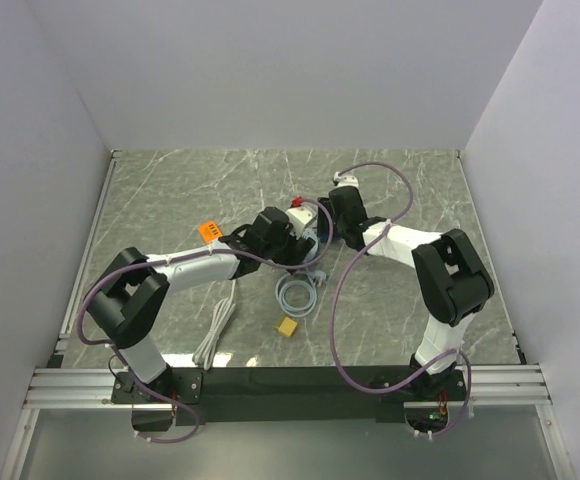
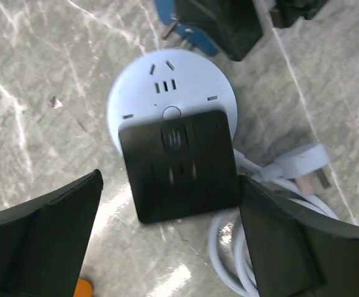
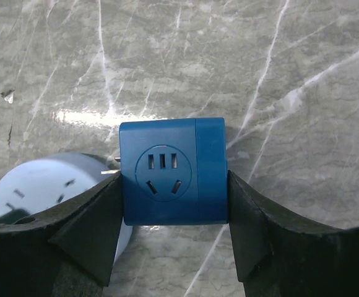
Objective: Insert the plug
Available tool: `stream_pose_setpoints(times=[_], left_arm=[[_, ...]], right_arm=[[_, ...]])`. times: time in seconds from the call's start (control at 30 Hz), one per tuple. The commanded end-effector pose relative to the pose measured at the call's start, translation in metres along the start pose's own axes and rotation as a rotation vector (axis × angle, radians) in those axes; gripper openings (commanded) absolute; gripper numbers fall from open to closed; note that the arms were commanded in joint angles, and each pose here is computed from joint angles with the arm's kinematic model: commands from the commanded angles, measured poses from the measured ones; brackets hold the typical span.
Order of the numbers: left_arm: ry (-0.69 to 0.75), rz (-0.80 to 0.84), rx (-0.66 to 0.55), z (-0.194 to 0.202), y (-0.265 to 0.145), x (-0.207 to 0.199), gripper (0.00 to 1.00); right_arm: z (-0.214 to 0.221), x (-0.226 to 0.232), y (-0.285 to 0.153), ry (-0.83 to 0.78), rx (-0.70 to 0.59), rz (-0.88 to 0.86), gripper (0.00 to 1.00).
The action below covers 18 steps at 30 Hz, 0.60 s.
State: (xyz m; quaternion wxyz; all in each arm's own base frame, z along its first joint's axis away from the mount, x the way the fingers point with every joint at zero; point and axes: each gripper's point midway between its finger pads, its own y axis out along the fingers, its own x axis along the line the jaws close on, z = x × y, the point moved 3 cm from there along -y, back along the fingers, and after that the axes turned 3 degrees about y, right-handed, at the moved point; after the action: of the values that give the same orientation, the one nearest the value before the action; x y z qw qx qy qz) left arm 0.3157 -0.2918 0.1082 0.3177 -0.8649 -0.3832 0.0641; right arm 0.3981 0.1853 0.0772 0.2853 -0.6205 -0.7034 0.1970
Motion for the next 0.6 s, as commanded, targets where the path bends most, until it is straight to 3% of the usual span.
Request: stream_pose_setpoints(times=[0.0, 0.1, 0.3, 0.4, 0.57], left_arm=[[0.001, -0.03, -0.097, -0.035, -0.006, 0.013, 0.96], [-0.01, -0.038, -0.149, -0.052, -0.012, 0.021, 1.0], [-0.065, -0.033, -0.286, -0.085, -0.037, 0.034, 0.99], [-0.148, 0.024, -0.368, -0.099, -0.056, 0.031, 1.0], [-0.367, 0.154, -0.469, -0.116, -0.087, 0.017, 1.0]], right_arm=[[-0.029, -0.001, -0.01, 0.017, -0.086, -0.022, 0.27], [-0.037, -0.004, -0.022, 0.028, -0.12, -0.026, 0.2], [-0.053, -0.013, -0.056, 0.047, -0.207, -0.004, 0.18], [-0.055, -0.014, -0.078, 0.062, -0.259, -0.04, 0.16], [-0.048, 0.001, -0.121, 0.018, -0.357, -0.243, 0.15]])
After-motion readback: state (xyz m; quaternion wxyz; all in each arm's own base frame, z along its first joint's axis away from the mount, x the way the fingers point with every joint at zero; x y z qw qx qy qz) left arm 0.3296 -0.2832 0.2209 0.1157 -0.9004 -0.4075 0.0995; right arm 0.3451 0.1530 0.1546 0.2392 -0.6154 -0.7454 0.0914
